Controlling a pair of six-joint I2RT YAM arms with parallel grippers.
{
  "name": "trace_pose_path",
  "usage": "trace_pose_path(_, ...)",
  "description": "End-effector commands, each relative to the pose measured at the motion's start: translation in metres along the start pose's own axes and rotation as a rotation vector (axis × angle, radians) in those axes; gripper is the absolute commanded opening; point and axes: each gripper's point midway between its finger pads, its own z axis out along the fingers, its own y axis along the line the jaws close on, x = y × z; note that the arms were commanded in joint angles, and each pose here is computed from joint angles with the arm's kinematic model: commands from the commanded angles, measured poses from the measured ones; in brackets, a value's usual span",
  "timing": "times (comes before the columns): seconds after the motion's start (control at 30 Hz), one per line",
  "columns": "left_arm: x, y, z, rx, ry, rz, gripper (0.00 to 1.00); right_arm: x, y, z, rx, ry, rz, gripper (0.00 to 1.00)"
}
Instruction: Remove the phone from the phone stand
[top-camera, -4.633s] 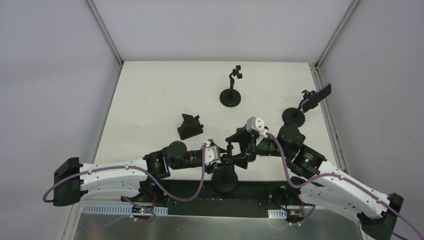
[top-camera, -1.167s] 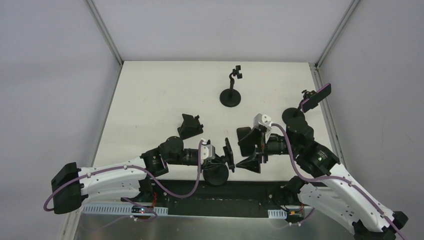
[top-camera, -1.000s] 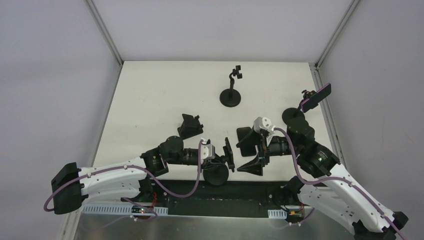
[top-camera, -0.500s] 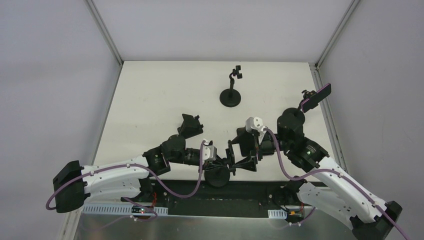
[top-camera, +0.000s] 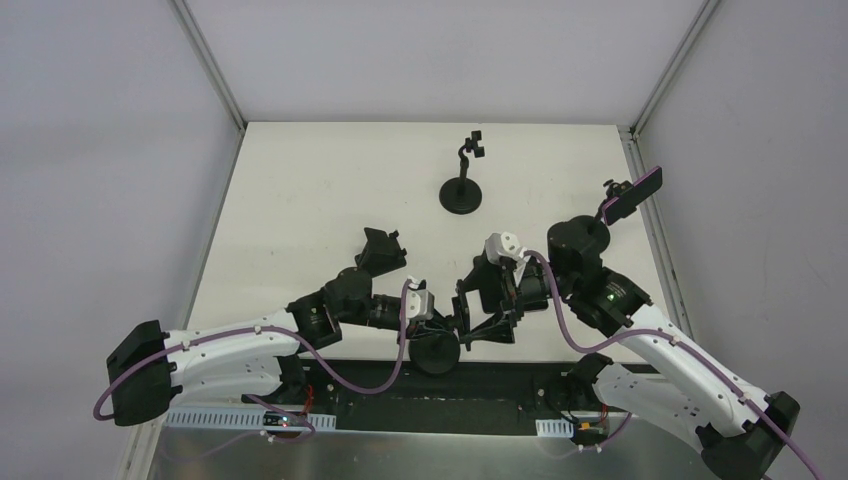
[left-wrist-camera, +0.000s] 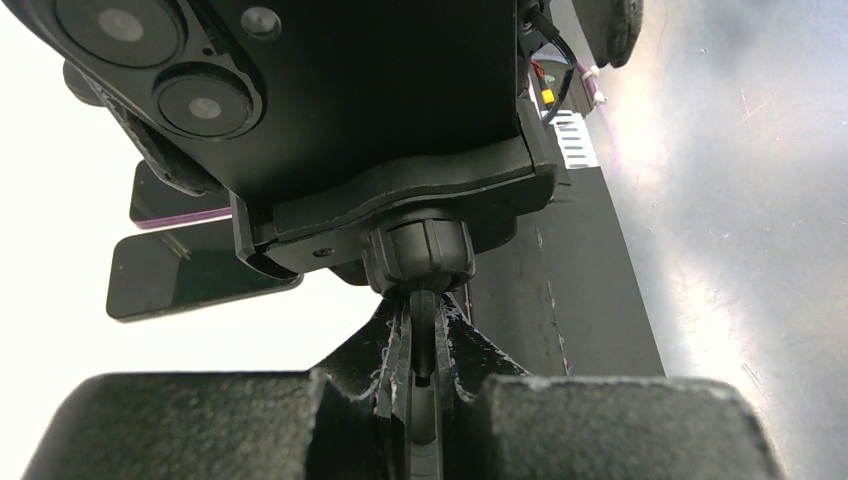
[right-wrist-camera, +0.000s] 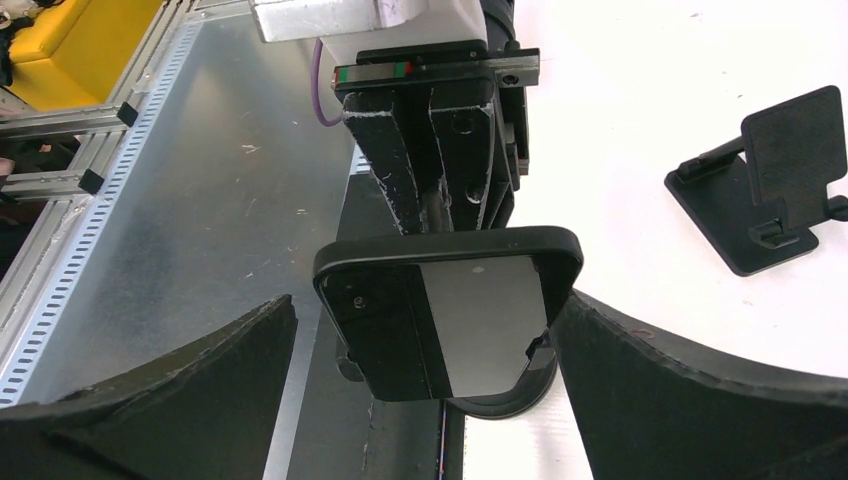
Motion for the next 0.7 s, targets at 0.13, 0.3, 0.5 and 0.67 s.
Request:
trace_pose_path(0.13, -0.028, -0.003, 0.004, 0.048, -0.069, 0.042, 0.00, -0.022, 0.007, 0.006, -0.050, -0.047, -0.073, 0.99)
trace_pose_path(0.3, -0.029, -0.004, 0.004, 0.051, -0.069, 0.041, 0.00, -0.023, 0.005, 0.010, -0.039, -0.052, -0.082, 0.99)
trace_pose_path(0.5, -0.027, -0.003, 0.004, 0.050, -0.066, 0.036, 0.00, -0.026, 0.007, 0.010, -0.039, -0.064, -0.087, 0.95)
trace_pose_path(0.67, -0.027, -0.002, 0.004, 0.042, -0.066, 0.034, 0.00, -0.024, 0.007, 0.010, -0.040, -0.052, -0.064, 0.71)
